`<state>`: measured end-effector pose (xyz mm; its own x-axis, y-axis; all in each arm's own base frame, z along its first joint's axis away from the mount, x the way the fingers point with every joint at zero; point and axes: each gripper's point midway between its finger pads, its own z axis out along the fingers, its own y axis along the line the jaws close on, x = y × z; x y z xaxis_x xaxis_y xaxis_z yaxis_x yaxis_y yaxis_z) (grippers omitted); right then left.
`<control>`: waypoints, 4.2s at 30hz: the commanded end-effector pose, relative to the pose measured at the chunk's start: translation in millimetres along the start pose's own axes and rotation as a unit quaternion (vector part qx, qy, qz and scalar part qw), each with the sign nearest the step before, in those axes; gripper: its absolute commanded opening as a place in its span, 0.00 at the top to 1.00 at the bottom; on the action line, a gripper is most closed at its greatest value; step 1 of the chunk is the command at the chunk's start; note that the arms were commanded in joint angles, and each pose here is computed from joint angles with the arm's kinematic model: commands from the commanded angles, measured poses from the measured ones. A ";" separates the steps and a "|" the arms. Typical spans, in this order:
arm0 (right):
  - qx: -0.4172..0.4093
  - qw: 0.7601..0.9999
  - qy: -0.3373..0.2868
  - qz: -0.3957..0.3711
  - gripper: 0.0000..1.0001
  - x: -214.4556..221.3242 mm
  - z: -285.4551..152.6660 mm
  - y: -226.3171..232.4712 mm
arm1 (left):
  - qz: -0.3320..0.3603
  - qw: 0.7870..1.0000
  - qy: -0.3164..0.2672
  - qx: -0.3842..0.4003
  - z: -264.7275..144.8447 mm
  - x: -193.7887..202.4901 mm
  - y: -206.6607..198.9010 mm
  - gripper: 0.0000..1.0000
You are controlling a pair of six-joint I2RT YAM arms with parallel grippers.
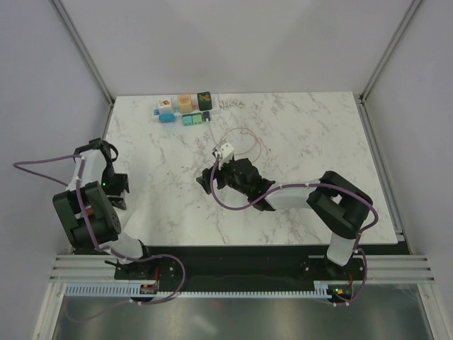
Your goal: Pull the plug off the socket
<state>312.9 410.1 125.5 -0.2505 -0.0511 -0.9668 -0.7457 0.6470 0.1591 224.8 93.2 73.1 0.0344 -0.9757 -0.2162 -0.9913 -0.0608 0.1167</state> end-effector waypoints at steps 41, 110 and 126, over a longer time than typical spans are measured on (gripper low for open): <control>0.066 0.998 0.000 -0.017 0.02 -2.1 -7.1 -24.2 | 0.327 0.919 -0.063 0.210 -84.3 198.1 5.6 0.00; -0.067 0.996 0.055 0.019 1.00 15.6 16.5 34.6 | 0.350 0.849 -0.021 0.395 -95.7 160.9 69.9 0.16; -0.106 0.991 0.062 0.050 1.00 16.0 9.7 24.1 | 0.322 0.816 0.036 0.478 -56.7 188.6 -4.2 0.16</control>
<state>297.3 419.2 67.8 -0.4418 -0.1944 -0.8758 -0.7859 0.5546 0.2733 207.2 -81.5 62.3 -0.5484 -0.7835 -0.2923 -0.6453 0.6188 -0.4479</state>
